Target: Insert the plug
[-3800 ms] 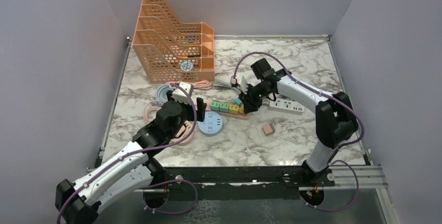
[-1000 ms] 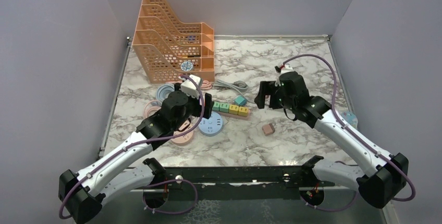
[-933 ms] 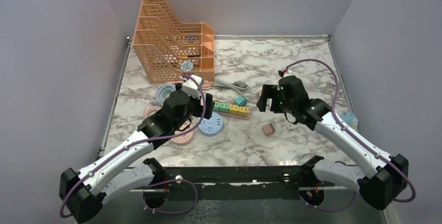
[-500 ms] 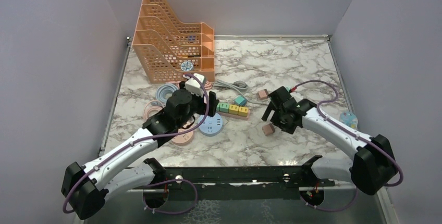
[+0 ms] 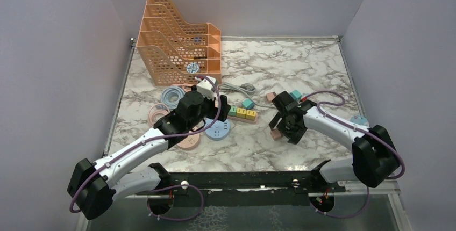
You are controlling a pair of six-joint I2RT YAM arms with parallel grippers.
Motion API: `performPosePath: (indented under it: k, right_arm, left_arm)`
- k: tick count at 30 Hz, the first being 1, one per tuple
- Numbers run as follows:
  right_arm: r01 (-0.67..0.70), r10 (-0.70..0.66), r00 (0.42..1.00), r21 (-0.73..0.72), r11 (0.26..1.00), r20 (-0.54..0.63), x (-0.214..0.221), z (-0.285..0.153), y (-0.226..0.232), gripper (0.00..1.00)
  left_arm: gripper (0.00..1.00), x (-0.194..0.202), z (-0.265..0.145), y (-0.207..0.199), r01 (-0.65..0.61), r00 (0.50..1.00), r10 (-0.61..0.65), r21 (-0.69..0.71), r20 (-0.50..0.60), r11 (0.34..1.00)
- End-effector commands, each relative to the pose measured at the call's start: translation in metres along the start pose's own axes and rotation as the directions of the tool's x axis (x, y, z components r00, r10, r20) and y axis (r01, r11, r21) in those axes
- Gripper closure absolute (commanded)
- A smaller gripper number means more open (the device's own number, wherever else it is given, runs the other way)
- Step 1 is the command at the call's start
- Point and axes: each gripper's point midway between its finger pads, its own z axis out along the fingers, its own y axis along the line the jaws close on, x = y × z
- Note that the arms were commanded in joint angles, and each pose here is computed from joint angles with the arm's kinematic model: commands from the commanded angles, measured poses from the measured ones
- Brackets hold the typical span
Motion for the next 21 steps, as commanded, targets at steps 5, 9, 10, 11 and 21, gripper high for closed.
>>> performPosePath:
  k: [5, 9, 10, 11, 21]
  right_arm:
    - [-0.049, 0.050, 0.998, 0.002, 0.999, -0.032, 0.005, 0.009, 0.012, 0.28]
    - [-0.036, 0.036, 0.999, 0.006, 0.999, -0.036, 0.006, 0.020, 0.017, 0.38]
    - [-0.031, 0.032, 0.999, 0.010, 0.999, -0.038, 0.007, 0.021, 0.017, 0.41]
    - [-0.024, 0.024, 0.999, 0.004, 1.000, -0.042, 0.007, 0.022, 0.019, 0.44]
    - [-0.032, 0.025, 0.999, -0.174, 0.984, -0.042, 0.003, -0.001, 0.044, 0.62]
  left_arm:
    - [0.10, 0.000, 0.004, -0.017, 0.073, 0.997, -0.074, 0.083, 0.019, 0.994]
    - [0.11, 0.004, 0.006, -0.021, 0.102, 0.995, -0.102, 0.099, -0.004, 0.990]
    - [0.12, 0.004, 0.006, -0.021, 0.107, 0.994, -0.107, 0.092, -0.011, 0.990]
    - [0.12, 0.002, 0.006, -0.021, 0.106, 0.994, -0.105, 0.086, -0.014, 0.991]
    - [0.12, 0.003, -0.004, -0.038, 0.161, 0.986, -0.152, 0.162, -0.067, 0.974]
